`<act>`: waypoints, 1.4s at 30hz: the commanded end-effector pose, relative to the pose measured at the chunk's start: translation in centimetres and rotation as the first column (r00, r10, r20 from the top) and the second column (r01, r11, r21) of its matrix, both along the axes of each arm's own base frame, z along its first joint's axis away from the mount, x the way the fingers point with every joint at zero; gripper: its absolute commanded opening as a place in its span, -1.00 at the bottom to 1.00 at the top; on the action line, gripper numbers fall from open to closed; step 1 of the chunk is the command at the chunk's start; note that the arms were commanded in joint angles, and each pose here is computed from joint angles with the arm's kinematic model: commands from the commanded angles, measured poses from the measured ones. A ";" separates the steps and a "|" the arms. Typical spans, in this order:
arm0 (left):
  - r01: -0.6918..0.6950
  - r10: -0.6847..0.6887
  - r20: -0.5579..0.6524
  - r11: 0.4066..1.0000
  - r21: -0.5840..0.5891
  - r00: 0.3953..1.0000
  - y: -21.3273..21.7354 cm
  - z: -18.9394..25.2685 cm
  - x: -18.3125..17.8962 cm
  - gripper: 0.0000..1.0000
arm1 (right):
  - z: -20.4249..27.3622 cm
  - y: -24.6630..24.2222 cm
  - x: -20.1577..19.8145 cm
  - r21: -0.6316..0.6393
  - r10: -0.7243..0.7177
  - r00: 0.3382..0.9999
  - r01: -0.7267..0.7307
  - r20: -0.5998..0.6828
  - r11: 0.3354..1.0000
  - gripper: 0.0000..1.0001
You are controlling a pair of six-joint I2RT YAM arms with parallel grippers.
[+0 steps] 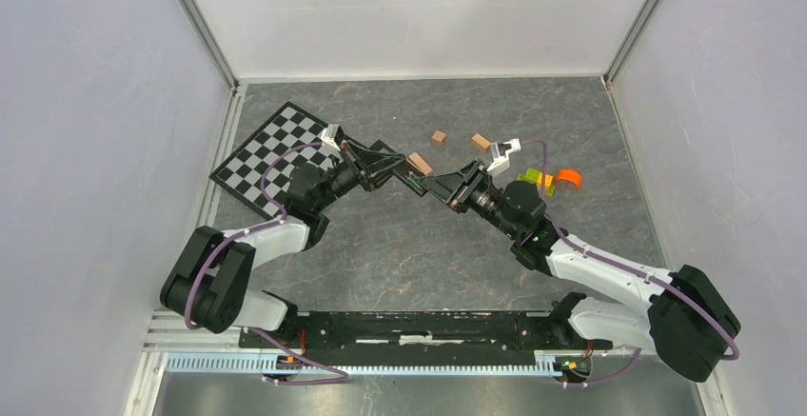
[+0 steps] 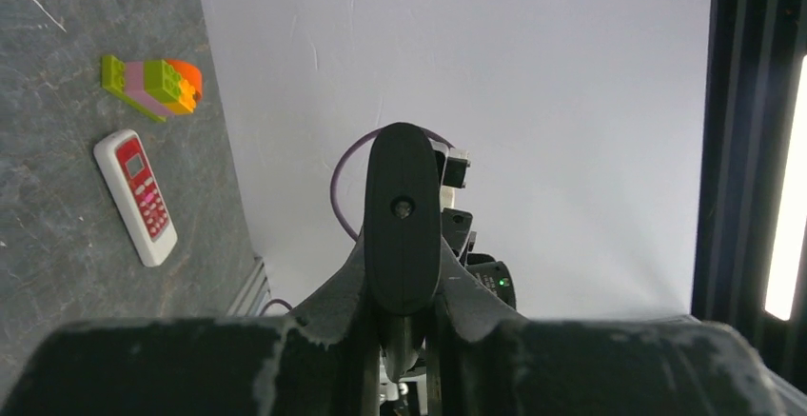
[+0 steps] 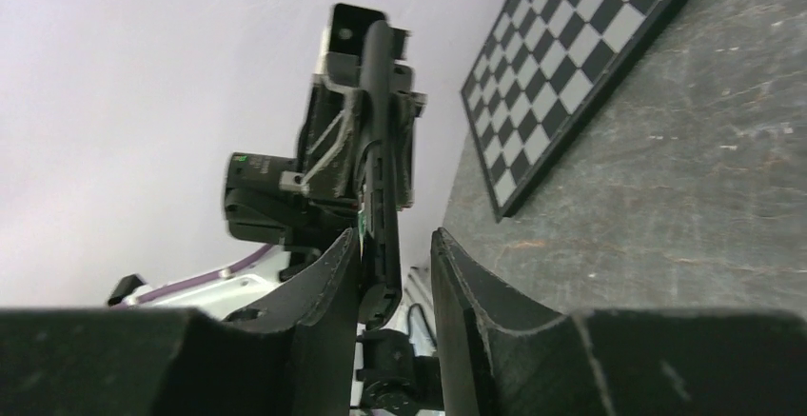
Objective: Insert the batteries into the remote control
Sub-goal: Load the battery into the remote control, then place the remote control at the center of the board.
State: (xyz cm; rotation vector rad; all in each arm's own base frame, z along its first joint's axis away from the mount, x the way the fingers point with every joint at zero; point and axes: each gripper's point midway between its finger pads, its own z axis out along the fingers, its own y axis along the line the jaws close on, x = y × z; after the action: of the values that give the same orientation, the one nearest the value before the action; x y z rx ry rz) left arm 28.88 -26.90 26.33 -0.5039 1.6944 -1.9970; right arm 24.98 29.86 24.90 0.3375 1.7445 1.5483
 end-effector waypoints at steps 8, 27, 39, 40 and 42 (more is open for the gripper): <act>0.003 -0.075 0.325 0.976 0.218 0.943 -0.4 2.7 -3.5 -0.96 | -5.5 -3.5 1.6 -0.338 -0.065 0.995 0.086 0.072 0.937 0.34; -0.107 0.041 0.160 0.899 0.425 0.986 1.8 -6.3 -2.5 -0.96 | -4.5 -0.4 -1.3 -0.714 0.475 0.779 -0.052 0.409 0.699 0.83; -0.132 0.096 0.101 0.879 0.458 0.990 2.7 -7.0 -2.5 -0.96 | -6.9 4.6 -1.0 -0.892 0.620 0.711 0.021 0.331 0.452 0.80; -0.132 0.095 0.103 0.880 0.456 0.990 2.7 -6.8 -2.5 -0.96 | -7.1 4.9 -0.9 -0.897 0.625 0.711 0.018 0.322 0.443 0.76; -0.132 0.094 0.106 0.883 0.451 0.990 2.7 -6.6 -2.6 -0.96 | -7.1 5.3 -0.7 -0.897 0.625 0.712 0.014 0.319 0.441 0.66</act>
State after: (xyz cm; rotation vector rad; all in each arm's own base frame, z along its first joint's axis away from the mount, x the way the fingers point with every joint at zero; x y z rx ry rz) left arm 26.26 -24.23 18.22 -0.3891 2.0040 -1.4487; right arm 23.24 34.47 16.55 -0.9833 1.8457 0.7020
